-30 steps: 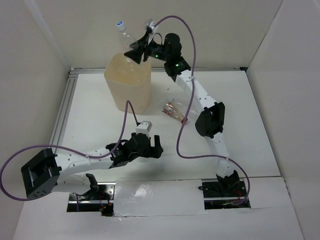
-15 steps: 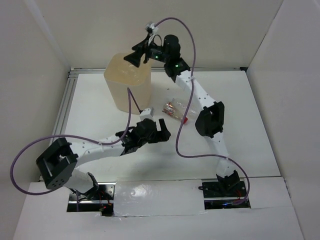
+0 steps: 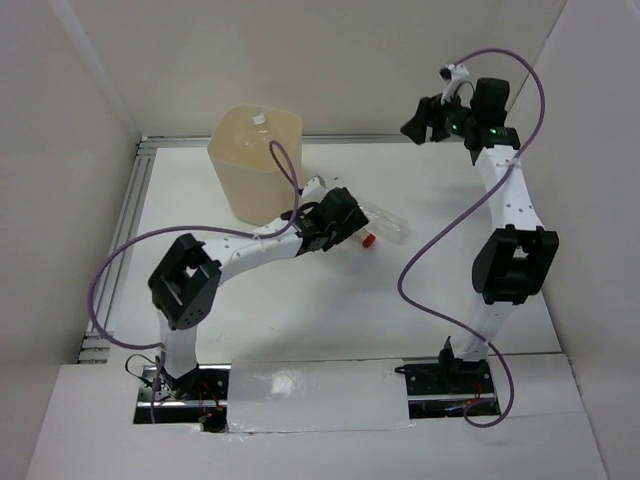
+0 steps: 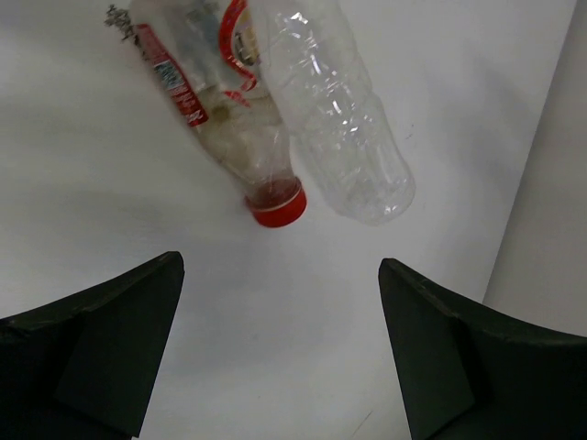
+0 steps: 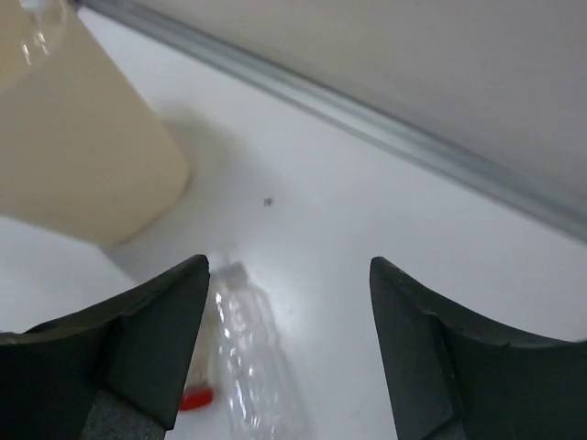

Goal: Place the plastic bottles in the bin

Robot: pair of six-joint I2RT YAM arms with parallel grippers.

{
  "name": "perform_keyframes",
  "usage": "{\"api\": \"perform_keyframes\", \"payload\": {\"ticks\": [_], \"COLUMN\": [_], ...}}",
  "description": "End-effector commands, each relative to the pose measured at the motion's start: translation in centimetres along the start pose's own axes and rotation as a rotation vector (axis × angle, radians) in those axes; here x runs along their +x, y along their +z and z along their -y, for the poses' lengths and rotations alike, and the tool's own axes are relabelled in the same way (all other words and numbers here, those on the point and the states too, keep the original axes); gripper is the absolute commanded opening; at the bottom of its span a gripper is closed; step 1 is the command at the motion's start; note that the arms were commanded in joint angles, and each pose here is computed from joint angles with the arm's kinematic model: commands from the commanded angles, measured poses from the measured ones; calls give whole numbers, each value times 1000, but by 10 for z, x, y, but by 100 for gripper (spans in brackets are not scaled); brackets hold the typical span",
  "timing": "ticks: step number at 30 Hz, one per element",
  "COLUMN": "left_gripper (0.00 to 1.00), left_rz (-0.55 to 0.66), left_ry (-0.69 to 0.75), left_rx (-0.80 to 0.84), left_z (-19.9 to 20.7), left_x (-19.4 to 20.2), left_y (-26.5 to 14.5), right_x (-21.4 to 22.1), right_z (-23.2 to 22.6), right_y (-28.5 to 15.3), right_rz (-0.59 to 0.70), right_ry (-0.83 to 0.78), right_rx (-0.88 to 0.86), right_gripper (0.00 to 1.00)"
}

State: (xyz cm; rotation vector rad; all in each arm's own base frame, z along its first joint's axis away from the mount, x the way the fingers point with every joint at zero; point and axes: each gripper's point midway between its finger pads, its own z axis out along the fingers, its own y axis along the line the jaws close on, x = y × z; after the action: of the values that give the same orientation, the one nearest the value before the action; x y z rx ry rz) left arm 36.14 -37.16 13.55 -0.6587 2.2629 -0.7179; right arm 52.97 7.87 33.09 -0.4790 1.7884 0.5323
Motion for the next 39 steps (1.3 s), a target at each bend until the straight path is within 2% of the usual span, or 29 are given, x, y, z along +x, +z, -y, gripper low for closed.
{"api": "perform_keyframes", "payload": {"ticks": [1,2,6,10,17,21,26,30,34,36,39], "left_gripper": [100,100,100,100,100,100,99,97,97,97,97], "left_rz": [88,84,133,113,122,119,116,93,109,145,144], "left_ry": [-41,-35,-42,8,17,-5,-3,3,-8,-22,-4], "left_rx": [-161,-174,-232,-313,-373,-368,-279,-195,-104,-78,-60], "left_z": [-8,-10,-16,-39,-62,-62,-44,-23,-4,7,10], "left_x": [-16,-14,-32,-24,-27,-28,-33,-27,-27,-40,-41], "left_y": [14,17,39,58,83,89,82,65,50,37,21], "right_x": [60,85,110,116,133,153,169,184,193,195,200], "right_z": [-10,-9,-3,-1,-13,-22,-31,-54,-57,-55,-55], "right_y": [-32,-39,-74,-92,-97,-100,-102,-87,-62,-49,-18], "right_rz": [-159,-196,-205,-190,-206,-242,-275,-327,-374,-395,-429], "right_ry": [30,68,84,94,148,142,115,56,19,30,48], "right_rx": [-69,-76,-67,-64,-121,-135,-163,-274,-262,-229,-185], "right_gripper": [79,79,80,80,80,80,80,80,80,80,84]}}
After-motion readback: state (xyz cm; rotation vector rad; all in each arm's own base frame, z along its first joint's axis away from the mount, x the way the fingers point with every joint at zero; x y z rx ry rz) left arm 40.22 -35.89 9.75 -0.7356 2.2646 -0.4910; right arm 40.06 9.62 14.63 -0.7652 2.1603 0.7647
